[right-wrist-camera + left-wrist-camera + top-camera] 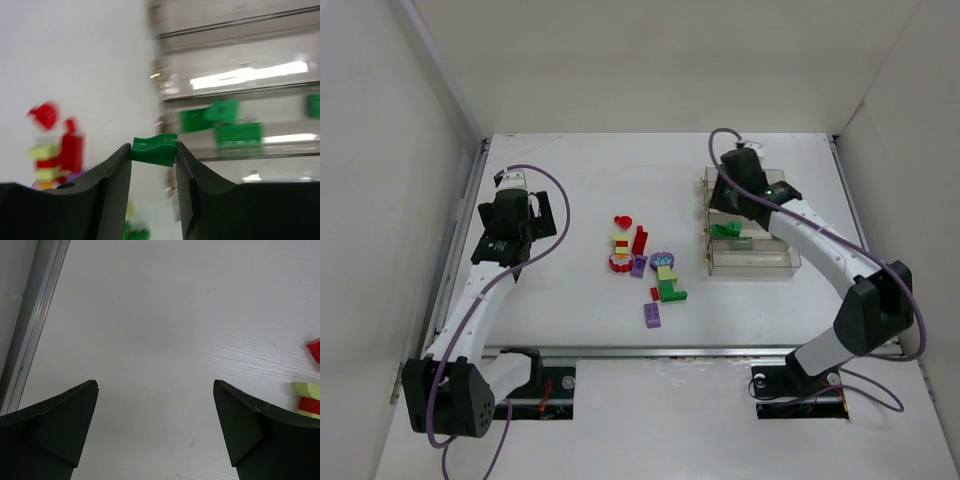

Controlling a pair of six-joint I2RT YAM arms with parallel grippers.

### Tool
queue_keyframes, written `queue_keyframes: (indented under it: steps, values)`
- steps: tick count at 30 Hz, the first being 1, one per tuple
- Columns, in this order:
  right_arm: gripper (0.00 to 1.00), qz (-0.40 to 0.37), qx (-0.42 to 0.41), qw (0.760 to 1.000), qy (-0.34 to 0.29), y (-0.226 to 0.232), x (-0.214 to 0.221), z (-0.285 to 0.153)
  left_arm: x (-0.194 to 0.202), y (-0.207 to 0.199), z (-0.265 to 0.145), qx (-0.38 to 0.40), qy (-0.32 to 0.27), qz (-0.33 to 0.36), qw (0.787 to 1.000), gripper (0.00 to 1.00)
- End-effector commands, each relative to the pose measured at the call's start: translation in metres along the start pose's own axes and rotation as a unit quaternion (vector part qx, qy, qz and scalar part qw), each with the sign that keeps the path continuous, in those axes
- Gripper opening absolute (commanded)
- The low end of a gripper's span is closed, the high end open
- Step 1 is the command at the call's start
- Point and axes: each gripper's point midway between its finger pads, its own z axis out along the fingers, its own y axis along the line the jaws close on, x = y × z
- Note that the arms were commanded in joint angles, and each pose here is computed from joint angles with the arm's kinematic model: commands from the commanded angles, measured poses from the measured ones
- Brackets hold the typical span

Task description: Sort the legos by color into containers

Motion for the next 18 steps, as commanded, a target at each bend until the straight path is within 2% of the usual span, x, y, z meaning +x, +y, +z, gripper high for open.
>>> queue_keyframes:
  steps: [1, 5, 7, 8, 10, 11, 12, 13, 15, 18]
  values:
    - [0.0, 0.023, 0.127, 0.991, 0.042, -0.073, 0.027, 0.015, -0.008, 0.0, -0.004, 0.006, -0.02, -0.006, 1.0, 1.0]
    - [0.04, 0.021, 0.18, 0.983, 0.035, -0.116, 0.016, 0.016, -0.008, 0.0, -0.004, 0.006, -0.02, -0.006, 1.0, 1.0]
    - [0.15, 0.023, 0.196, 0.98, 0.037, -0.13, 0.014, 0.018, -0.008, 0.0, -0.004, 0.006, -0.02, -0.006, 1.0, 1.0]
    - [0.18, 0.02, 0.199, 0.979, 0.038, -0.133, 0.013, 0.021, -0.008, 0.0, -0.004, 0.006, -0.02, -0.006, 1.0, 1.0]
    - [0.32, 0.018, 0.202, 0.978, 0.038, -0.137, 0.01, 0.022, -0.008, 0.0, -0.004, 0.006, -0.02, -0.006, 1.0, 1.0]
    - [0.43, 0.012, 0.204, 0.978, 0.044, -0.138, 0.013, 0.025, -0.008, 0.0, -0.004, 0.006, -0.02, -0.006, 1.0, 1.0]
    - [0.56, 0.008, 0.201, 0.979, 0.039, -0.136, 0.007, 0.024, -0.008, 0.0, -0.004, 0.006, -0.02, -0.006, 1.0, 1.0]
    - [0.82, 0.009, 0.197, 0.98, 0.041, -0.135, 0.008, 0.025, -0.008, 0.0, -0.004, 0.006, -0.02, -0.006, 1.0, 1.0]
    - [0.95, -0.011, 0.185, 0.982, 0.046, -0.132, 0.008, 0.025, -0.008, 0.0, -0.004, 0.006, -0.02, -0.006, 1.0, 1.0]
    - [0.99, -0.045, 0.157, 0.986, 0.035, -0.115, 0.003, 0.021, -0.008, 0.0, -0.004, 0.006, -0.02, -0.006, 1.0, 1.0]
